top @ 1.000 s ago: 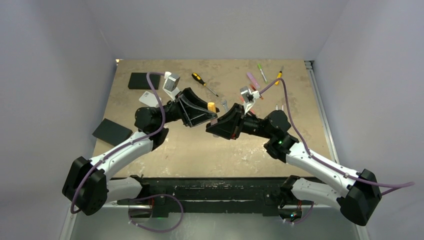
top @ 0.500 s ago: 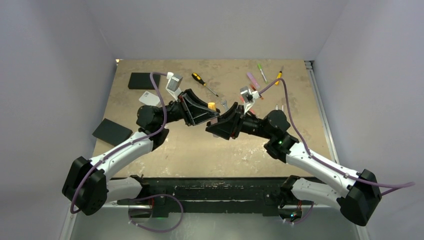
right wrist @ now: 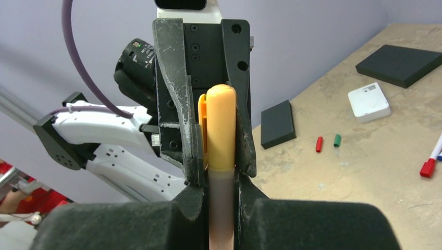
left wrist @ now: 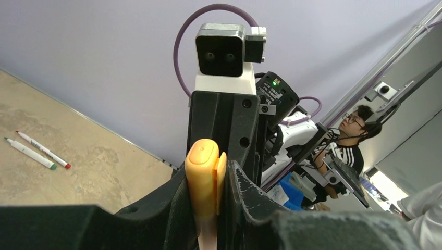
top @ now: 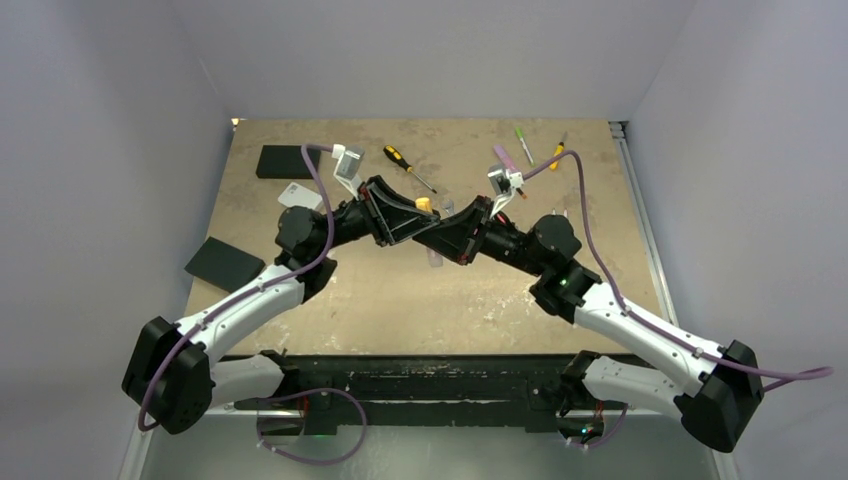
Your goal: Open the pen caps
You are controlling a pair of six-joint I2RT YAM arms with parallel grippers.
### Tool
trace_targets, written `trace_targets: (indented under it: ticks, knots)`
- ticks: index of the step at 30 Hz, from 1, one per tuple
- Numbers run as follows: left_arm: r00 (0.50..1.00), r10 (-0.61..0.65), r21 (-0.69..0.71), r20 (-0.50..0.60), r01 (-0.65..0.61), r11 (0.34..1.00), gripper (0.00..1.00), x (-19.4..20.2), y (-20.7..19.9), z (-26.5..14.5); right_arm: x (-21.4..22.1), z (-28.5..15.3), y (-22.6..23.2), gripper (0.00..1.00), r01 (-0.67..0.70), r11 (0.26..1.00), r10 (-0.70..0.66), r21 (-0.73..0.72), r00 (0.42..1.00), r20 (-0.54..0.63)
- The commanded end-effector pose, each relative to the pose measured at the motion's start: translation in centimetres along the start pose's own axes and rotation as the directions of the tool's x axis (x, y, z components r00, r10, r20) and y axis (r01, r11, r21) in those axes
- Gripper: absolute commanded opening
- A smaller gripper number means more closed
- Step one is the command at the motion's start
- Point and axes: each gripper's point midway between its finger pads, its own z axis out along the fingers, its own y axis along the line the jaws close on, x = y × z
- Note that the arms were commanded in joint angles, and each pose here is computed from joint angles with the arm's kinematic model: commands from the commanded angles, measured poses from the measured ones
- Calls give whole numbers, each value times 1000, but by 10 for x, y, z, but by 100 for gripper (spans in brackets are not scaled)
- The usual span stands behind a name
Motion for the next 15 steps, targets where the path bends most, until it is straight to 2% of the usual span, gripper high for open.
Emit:
trace_targets:
  ticks: [1,4,5,6,9,15]
  knots:
    - [998,62,42,22,-63,997,0,-10,-20,2,-26,5,1,0,15,1000,-17,25,996,89]
    - [997,73,3,34,-73,997,32,-15,-15,2,-25,2,-1,0,18,999,-21,33,996,87]
    - [996,79,-10,46,-79,997,40,-17,-14,2,-23,0,-2,0,19,999,-22,38,996,87]
    - [995,84,-22,56,-83,996,42,-19,-13,2,-22,-1,-2,0,20,999,-23,41,996,84]
    - [993,86,-15,79,-85,996,37,-25,-15,4,-21,-4,-2,0,22,999,-25,42,996,83]
    - [996,49,45,78,-53,998,2,-24,-19,8,-16,-6,-4,0,12,999,-15,40,997,81]
